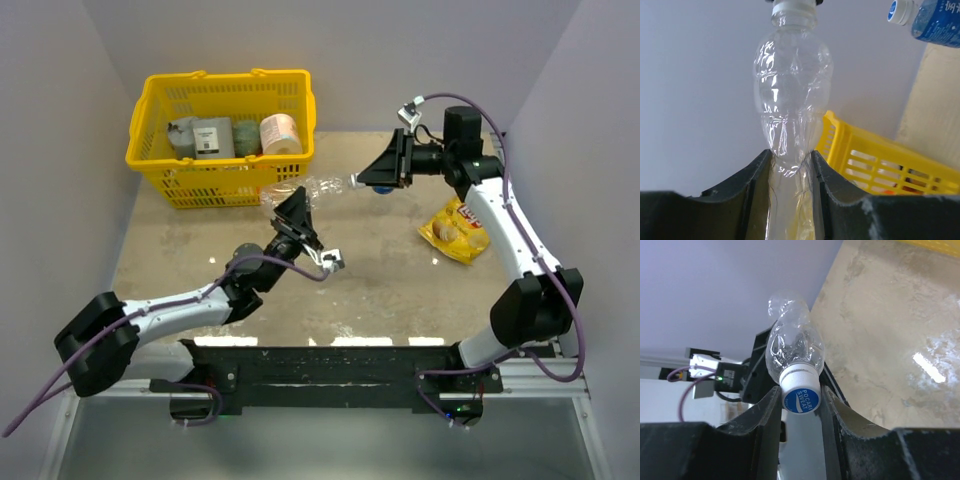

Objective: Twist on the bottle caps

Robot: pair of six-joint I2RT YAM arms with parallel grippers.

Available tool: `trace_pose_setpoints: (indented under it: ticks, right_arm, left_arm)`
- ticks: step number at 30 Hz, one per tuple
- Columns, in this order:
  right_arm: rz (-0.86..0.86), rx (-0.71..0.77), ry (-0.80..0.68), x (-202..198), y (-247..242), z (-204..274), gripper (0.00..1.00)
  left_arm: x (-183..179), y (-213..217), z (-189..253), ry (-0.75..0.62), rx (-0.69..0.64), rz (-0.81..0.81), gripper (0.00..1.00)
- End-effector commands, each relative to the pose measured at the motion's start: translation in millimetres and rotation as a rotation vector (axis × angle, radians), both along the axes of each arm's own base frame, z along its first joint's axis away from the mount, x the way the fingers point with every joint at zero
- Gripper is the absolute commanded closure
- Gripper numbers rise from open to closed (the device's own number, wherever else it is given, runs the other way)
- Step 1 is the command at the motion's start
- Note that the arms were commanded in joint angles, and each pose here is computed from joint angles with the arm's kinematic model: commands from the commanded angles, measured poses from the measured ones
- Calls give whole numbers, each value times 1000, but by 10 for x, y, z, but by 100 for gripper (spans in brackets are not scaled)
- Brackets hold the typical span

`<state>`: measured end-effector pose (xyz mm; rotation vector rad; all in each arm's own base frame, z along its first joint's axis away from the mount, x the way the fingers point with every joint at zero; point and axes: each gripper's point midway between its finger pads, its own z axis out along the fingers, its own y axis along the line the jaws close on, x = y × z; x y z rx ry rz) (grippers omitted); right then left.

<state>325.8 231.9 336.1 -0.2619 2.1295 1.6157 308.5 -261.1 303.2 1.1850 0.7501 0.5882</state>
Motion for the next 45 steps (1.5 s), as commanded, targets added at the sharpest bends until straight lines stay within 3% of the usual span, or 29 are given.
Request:
trace_pose_setpoints:
  ticks: [1,5,7,9,10,11,12,13,14,15,19,22,23,24,25,27,28,29,31,32,33,36,40,45]
  right_arm:
    - [-66,15,30,96,49,184,67]
    - [-57,28,50,46,48,152,66]
    - [-38,36,34,13,51,157,64]
    - [-22,61,-9,-10,41,229,52]
    - [-13,68,-21,-23,39,257,45]
    - [-26,70,-37,0,3,294,1]
    - [-32,74,-51,35,-23,326,1]
    - [-12,85,-54,29,-52,354,1]
    - [-17,93,-64,80,-154,387,1]
    - [-15,100,-86,117,-218,468,1]
    - [-103,93,-185,491,-733,604,1]
    - [-137,42,-413,653,-1088,847,1]
    - [-156,9,-498,673,-1170,917,1]
    - [-154,-25,-579,640,-1190,951,1]
    - [-126,-132,-809,655,-1233,938,1]
    - [-85,-289,-993,383,-1169,850,1]
    - [-12,-425,-1235,356,-1162,775,1]
    - [74,-466,-1300,20,-979,606,1]
    - [180,-615,-1535,-142,-905,435,1]
    - [234,-605,-1561,-249,-786,182,1]
    - [213,-621,-1657,-432,-779,312,1]
    - [220,-599,-1755,-680,-731,273,5]
    - [295,-588,-1840,-895,-713,242,22]
    - [392,-616,-1791,-976,-755,37,38]
  left_arm:
    - [-642,-524,121,-487,248,-269,100]
    - [-656,-598,95,-571,268,-255,100]
    - [-594,-552,179,-564,194,-212,100]
    - [-476,-467,321,-513,96,-155,100]
    - [-362,-465,258,-451,117,-122,100]
    - [-274,-439,242,-395,112,-93,100]
    - [-113,-304,437,-305,13,-4,100]
    - [28,-362,185,-163,93,7,100]
    - [102,-300,210,-78,67,31,100]
    - [276,-235,152,104,24,78,100]
    - [400,17,-162,385,-10,127,100]
    - [319,94,-229,563,-114,38,100]
    - [210,-9,-199,627,-145,-75,100]
    - [153,47,-363,754,-162,-89,100]
    - [87,7,-371,797,-169,-135,100]
    - [-95,-146,-367,894,-208,-249,100]
    - [-152,-193,-369,928,-223,-279,100]
    - [-240,-293,-316,964,-224,-355,100]
    - [-344,-364,-346,1042,-213,-402,100]
    - [-417,-446,-403,1101,-193,-453,100]
    - [-468,-467,-356,1138,-183,-478,100]
    - [-610,-528,-351,1261,-161,-591,100]
    - [-702,-558,-332,1324,-164,-667,100]
    - [-810,-587,-336,1379,-135,-737,100]
